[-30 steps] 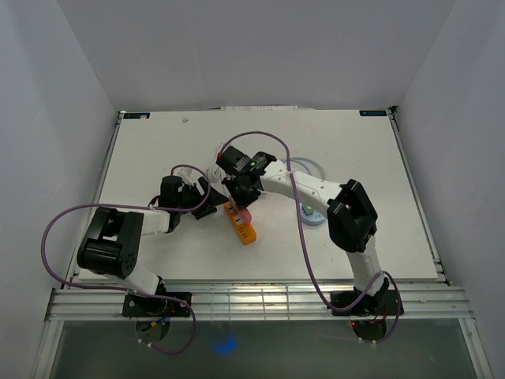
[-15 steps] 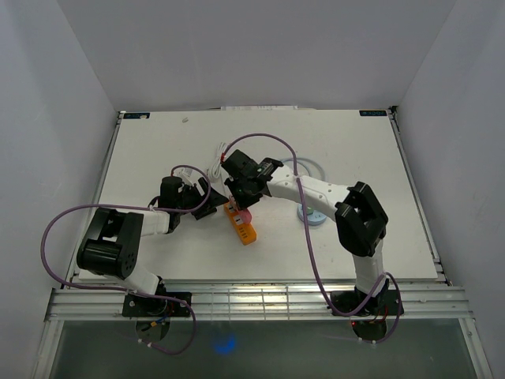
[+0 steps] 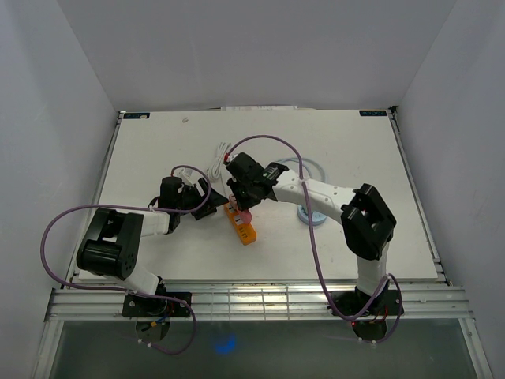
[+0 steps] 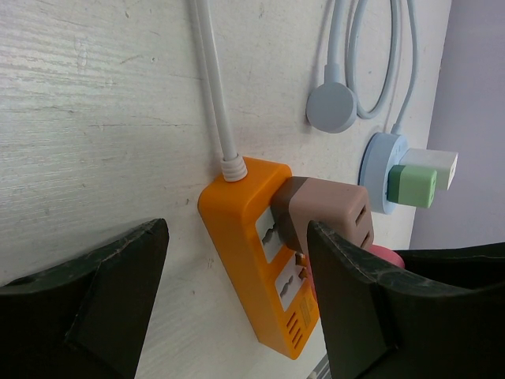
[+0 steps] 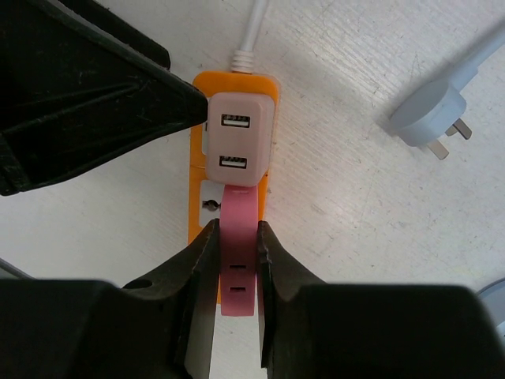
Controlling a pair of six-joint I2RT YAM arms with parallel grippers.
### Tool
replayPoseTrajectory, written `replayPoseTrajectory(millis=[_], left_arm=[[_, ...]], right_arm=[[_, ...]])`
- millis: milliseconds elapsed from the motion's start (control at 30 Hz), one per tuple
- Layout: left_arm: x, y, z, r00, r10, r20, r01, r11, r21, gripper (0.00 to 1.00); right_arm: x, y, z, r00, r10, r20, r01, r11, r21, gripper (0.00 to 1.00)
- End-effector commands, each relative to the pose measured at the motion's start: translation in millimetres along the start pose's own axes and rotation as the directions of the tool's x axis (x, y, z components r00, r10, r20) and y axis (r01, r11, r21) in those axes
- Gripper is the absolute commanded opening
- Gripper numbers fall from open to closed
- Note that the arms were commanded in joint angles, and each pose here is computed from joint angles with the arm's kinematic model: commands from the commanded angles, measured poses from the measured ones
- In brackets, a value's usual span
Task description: Insert the plug
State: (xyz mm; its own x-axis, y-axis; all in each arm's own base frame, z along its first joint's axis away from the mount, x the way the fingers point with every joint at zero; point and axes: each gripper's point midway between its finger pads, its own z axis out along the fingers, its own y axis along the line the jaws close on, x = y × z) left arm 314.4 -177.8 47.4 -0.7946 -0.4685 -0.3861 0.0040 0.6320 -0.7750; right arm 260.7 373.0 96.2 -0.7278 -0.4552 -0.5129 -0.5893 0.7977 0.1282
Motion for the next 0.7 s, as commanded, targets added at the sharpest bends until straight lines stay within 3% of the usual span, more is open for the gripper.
replayPoseTrajectory(millis=[0,667], left_arm=[[5.8,7.6,-4.8,1.0,0.005,-0.011,-0.005,1.0,-0.026,0.82],[6.8,6.7,-5.1,1.0,0.008,-0.014,-0.009,1.0,-0.02,0.82]], right_arm=[[68.2,-24.3,23.2,0.978,-0.017,-0.207,0.038,0.995,0.093,0.08],[90.1,-24.4,26.3,0.984,-0.017,-0.178,0.037,0.993,0.112,0.08]])
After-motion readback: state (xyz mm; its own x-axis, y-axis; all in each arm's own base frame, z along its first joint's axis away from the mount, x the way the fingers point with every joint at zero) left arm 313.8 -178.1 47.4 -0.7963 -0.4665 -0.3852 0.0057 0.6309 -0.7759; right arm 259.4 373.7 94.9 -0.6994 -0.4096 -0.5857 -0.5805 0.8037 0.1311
